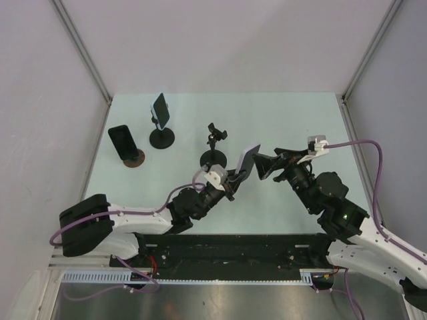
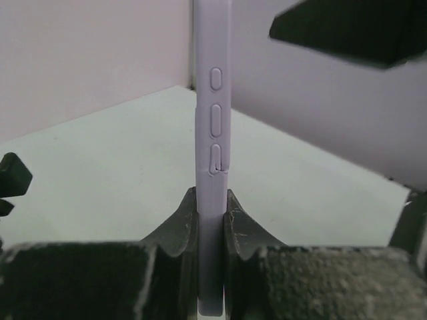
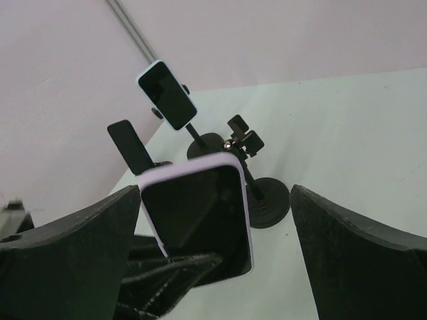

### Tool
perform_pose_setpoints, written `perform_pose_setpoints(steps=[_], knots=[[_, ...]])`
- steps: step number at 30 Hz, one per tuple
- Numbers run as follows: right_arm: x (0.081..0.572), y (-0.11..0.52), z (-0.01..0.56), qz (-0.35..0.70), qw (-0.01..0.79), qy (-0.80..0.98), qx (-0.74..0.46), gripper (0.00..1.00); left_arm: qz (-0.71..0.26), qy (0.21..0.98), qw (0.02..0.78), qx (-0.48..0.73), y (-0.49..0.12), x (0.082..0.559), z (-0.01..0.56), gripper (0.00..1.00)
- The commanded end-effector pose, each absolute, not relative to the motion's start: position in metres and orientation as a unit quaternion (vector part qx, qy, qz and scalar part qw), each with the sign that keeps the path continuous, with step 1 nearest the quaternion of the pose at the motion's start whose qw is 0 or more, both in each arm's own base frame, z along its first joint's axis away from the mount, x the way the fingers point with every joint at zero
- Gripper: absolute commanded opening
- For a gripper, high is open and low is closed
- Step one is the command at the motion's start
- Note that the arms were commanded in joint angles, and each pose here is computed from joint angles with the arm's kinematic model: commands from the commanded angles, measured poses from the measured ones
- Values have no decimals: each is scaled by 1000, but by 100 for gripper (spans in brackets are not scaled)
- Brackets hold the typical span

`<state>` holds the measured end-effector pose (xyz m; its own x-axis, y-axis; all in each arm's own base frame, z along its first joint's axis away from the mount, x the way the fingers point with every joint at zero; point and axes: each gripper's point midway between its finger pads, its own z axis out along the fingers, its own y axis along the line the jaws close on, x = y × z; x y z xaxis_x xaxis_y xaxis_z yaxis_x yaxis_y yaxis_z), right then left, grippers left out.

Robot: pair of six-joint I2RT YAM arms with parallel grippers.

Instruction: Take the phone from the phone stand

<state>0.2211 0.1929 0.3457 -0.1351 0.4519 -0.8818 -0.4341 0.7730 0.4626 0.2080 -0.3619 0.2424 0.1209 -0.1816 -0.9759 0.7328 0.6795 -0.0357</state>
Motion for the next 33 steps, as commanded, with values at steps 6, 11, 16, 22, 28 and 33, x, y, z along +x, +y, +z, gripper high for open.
perform_pose_setpoints(steps=[6,11,16,22,28,33], knots=[[224,229,339,351,666,655,-70,100,-547,553,606,167,-362,180,287,0],[223,245,337,360,662,651,-87,100,-559,562,589,157,-362,183,283,1],[230,248,321,337,654,673,-72,100,-561,563,589,148,-359,185,284,0],[230,256,307,325,641,691,-74,100,-552,569,595,135,-355,190,285,1],[233,258,294,283,633,717,-66,98,-529,586,603,116,-348,199,278,1],[232,265,283,257,623,735,-75,88,-516,594,607,113,-344,202,275,0]])
